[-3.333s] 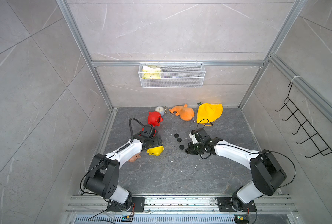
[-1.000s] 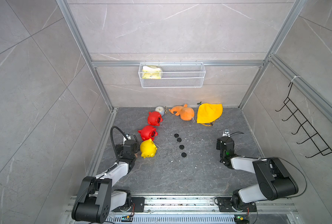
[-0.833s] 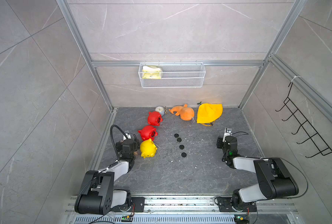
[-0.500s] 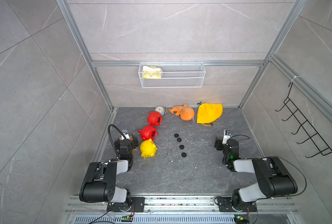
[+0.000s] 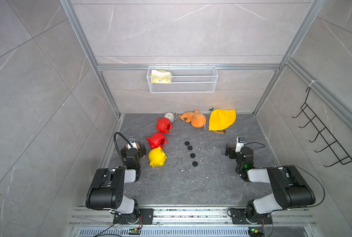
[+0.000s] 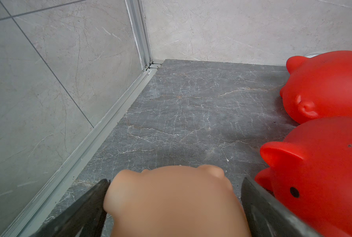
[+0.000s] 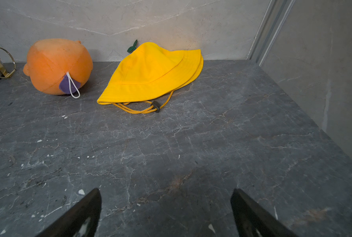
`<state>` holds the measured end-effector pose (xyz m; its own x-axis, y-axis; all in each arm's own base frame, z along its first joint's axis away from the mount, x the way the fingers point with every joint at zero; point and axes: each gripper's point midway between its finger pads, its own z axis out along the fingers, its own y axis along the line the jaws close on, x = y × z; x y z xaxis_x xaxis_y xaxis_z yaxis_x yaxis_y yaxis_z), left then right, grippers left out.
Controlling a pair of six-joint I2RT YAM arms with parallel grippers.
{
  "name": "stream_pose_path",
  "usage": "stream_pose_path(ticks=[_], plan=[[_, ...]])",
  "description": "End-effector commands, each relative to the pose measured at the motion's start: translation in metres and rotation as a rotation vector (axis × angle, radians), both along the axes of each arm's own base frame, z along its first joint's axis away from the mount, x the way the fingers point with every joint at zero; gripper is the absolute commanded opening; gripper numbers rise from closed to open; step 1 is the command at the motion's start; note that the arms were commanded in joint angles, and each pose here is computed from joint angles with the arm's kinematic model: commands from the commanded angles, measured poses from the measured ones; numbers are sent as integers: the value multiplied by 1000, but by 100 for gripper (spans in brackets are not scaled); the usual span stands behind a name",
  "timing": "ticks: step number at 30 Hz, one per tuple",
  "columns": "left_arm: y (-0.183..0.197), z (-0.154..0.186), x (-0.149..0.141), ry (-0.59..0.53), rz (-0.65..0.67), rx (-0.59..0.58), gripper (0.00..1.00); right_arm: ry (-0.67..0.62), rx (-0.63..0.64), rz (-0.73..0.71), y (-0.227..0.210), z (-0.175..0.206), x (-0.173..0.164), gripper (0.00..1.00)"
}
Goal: Open piggy banks
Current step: Reset both arms
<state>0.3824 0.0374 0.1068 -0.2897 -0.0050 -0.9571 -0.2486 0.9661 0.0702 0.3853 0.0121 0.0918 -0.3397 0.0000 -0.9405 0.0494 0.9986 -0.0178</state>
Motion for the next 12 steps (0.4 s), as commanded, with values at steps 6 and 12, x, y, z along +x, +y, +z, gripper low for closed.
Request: stream_pose_path(ticks=[6, 12], plan=[[-1, -16, -3, 58, -13, -5, 100, -10, -10, 11, 2, 1, 2, 100], [-1, -17, -3, 60, -14, -5, 100, -11, -13, 12, 3, 2, 2, 100]])
